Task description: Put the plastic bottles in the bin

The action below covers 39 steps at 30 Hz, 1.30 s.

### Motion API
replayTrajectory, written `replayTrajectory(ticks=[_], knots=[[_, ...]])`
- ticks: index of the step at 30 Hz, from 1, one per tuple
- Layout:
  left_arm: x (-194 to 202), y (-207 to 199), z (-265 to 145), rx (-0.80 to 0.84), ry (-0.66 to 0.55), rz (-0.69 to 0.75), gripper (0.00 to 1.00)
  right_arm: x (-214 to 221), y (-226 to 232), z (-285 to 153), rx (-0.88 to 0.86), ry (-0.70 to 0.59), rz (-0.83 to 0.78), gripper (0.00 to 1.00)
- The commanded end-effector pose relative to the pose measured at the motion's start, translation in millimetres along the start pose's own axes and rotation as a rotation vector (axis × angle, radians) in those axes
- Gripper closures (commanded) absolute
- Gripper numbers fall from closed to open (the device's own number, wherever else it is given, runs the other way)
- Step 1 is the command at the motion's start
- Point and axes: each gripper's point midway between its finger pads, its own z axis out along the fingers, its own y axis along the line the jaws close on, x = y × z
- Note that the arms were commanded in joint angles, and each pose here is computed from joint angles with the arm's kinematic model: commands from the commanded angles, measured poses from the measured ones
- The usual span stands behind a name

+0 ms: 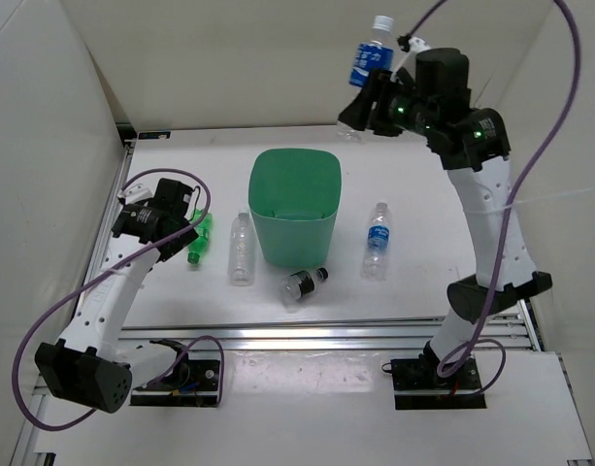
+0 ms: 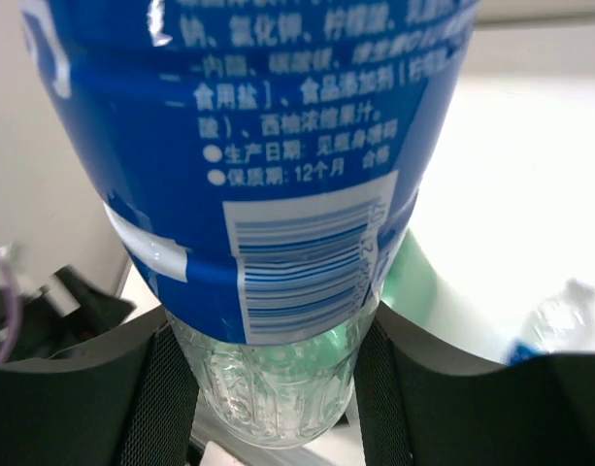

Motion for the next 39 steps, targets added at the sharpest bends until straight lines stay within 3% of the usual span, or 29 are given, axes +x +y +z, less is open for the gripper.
replayTrajectory(ticks=[1,4,11,12,13,15,17,21,24,27,31,34,36,37,39], knots=[[-18,-10,-5,0.024,-0.05,-0.024,0.0,46,3,61,0.005,0.168,-0.075,0.69],[-16,-12,-1,0.01,-0.037,-0.003,0.0,71,15,77,0.036,0.2,-0.19,0.67],[-19,-10,0,-0.003,-0.051,0.006,0.0,125,45,76,-0.009,0.311,-0.263,0.57],[-19,-10,0,-0.003,-0.051,0.006,0.0,131,44,77,-0.001,0.324,-0.27,0.51],[-16,-9,2,-0.008,-0.046,0.012,0.0,128,41,72,0.02,0.315,-0.273,0.23],[-17,-8,0,-0.003,-0.051,0.006,0.0,120,47,62,0.016,0.286,-0.281,0.0],[-17,-8,0,-0.003,-0.051,0.006,0.0,102,51,49,0.03,0.217,-0.301,0.0],[-17,-4,-3,0.005,-0.058,0.009,0.0,21,35,-14,0.186,-0.094,-0.308,0.0],[-15,-2,-2,0.004,-0.057,0.01,0.0,0,-2,-40,0.325,-0.221,-0.272,0.0],[-12,-1,0,-0.002,-0.052,0.015,0.0,31,-57,-36,0.473,-0.125,-0.23,0.0],[-14,-3,-1,-0.001,-0.053,0.014,0.0,88,-139,-34,0.704,0.055,-0.01,0.0],[-14,-3,-1,-0.001,-0.053,0.014,0.0,136,-170,-15,0.672,0.206,0.139,0.0],[-14,-3,-1,-0.001,-0.053,0.014,0.0,146,-185,-5,0.625,0.226,0.205,0.01],[-14,-3,-1,-0.001,-0.053,0.014,0.0,160,-184,7,0.553,0.284,0.239,0.01],[-14,-3,-1,-0.001,-0.053,0.014,0.0,197,-211,21,0.573,0.399,0.288,0.04]])
